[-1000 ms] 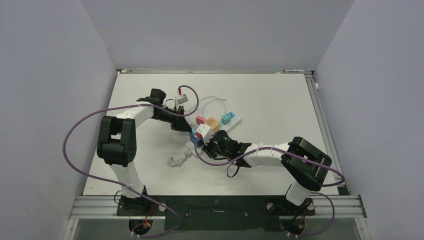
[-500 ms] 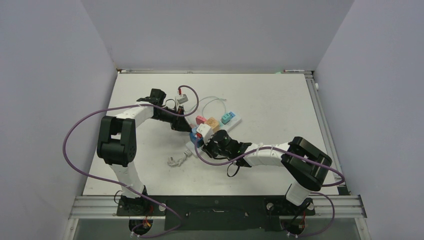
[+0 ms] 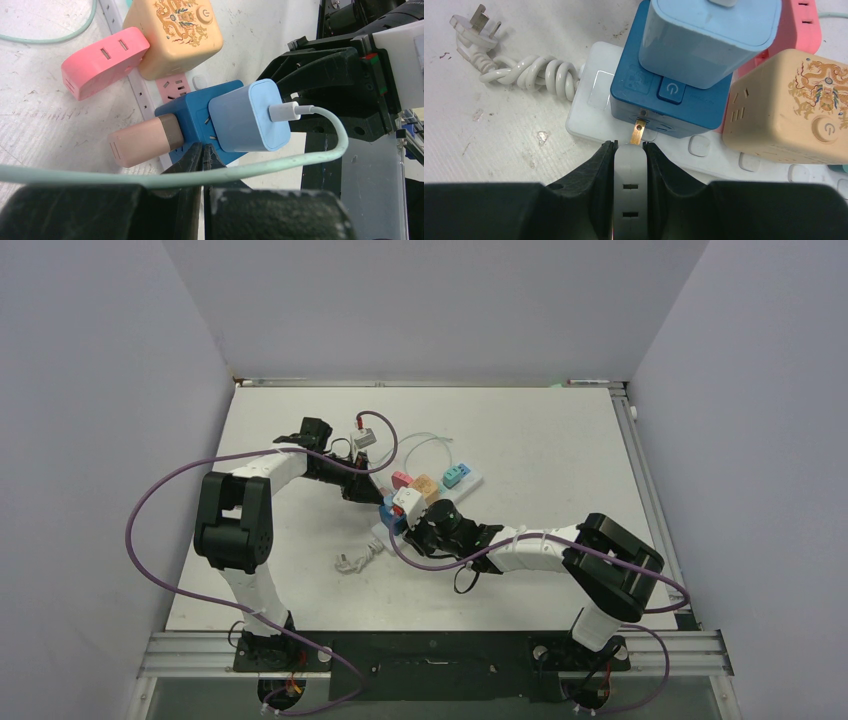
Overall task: Insert the plug
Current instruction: Insert the plug into the socket.
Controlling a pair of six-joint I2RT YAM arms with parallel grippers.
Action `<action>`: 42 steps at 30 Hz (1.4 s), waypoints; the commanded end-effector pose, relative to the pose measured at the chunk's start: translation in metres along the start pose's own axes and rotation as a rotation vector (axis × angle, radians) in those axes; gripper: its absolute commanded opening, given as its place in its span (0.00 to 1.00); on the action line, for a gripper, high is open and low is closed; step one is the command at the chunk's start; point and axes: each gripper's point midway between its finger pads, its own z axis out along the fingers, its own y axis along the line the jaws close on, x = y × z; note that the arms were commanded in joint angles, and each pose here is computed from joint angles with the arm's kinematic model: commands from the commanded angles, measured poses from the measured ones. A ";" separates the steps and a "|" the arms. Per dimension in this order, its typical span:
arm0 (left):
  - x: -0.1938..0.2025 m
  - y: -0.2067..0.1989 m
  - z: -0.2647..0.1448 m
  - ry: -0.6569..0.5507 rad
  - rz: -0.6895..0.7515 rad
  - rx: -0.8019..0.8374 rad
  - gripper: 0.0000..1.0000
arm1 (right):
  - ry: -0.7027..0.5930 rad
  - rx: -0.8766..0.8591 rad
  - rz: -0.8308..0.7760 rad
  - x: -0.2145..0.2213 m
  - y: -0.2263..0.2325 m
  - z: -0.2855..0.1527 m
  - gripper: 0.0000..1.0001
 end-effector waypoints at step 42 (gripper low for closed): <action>0.026 -0.003 0.006 0.071 -0.050 0.008 0.00 | -0.208 0.055 0.012 -0.070 -0.019 -0.007 0.05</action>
